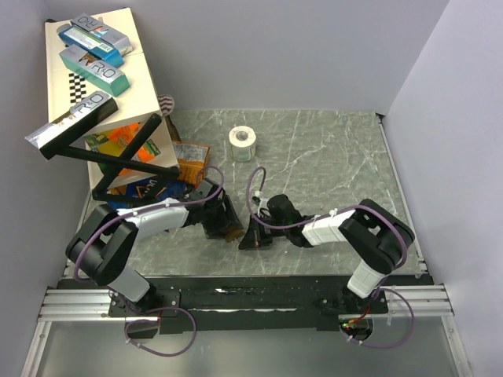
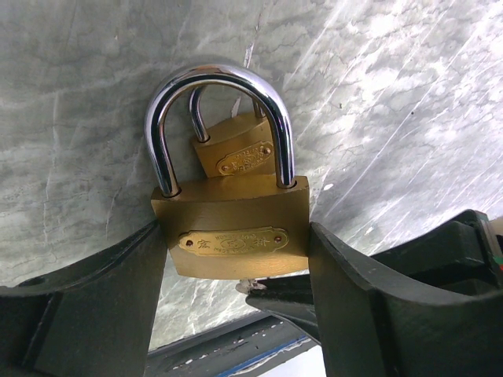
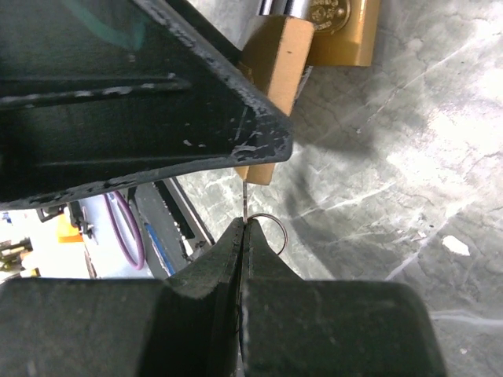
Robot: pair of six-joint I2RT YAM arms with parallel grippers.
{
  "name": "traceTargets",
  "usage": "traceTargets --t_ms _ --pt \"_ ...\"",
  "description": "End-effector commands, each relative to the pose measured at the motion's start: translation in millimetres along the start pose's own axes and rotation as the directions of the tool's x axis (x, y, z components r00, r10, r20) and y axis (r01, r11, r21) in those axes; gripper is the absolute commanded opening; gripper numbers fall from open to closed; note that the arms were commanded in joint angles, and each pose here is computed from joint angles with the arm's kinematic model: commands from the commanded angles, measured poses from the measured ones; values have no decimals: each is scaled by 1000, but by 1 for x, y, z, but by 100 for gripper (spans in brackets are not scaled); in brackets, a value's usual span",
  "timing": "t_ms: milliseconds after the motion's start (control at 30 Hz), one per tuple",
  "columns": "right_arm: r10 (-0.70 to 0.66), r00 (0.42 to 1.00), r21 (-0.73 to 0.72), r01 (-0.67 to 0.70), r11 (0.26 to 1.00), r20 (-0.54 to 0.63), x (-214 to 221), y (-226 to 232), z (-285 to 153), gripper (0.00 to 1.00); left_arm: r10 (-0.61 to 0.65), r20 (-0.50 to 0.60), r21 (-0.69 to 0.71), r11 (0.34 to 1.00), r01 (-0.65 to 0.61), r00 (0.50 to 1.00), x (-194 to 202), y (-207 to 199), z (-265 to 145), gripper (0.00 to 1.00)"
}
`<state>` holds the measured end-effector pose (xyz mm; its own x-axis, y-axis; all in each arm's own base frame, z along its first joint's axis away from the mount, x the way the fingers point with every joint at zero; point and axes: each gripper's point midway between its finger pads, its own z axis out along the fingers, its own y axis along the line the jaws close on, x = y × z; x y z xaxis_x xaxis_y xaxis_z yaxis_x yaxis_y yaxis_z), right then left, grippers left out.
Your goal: Unlock with the key
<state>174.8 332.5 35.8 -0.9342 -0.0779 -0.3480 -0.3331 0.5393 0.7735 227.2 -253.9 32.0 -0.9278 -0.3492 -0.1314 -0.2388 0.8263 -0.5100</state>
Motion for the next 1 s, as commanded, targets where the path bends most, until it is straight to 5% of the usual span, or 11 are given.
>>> traceTargets --t_ms 0,967 --pt "-33 993 -3 34 999 114 -39 8 9 0 13 -47 -192 981 -21 999 18 56 14 1" --pt "-50 980 14 48 999 192 -75 6 12 0 37 -62 -181 982 -47 997 19 56 15 1"
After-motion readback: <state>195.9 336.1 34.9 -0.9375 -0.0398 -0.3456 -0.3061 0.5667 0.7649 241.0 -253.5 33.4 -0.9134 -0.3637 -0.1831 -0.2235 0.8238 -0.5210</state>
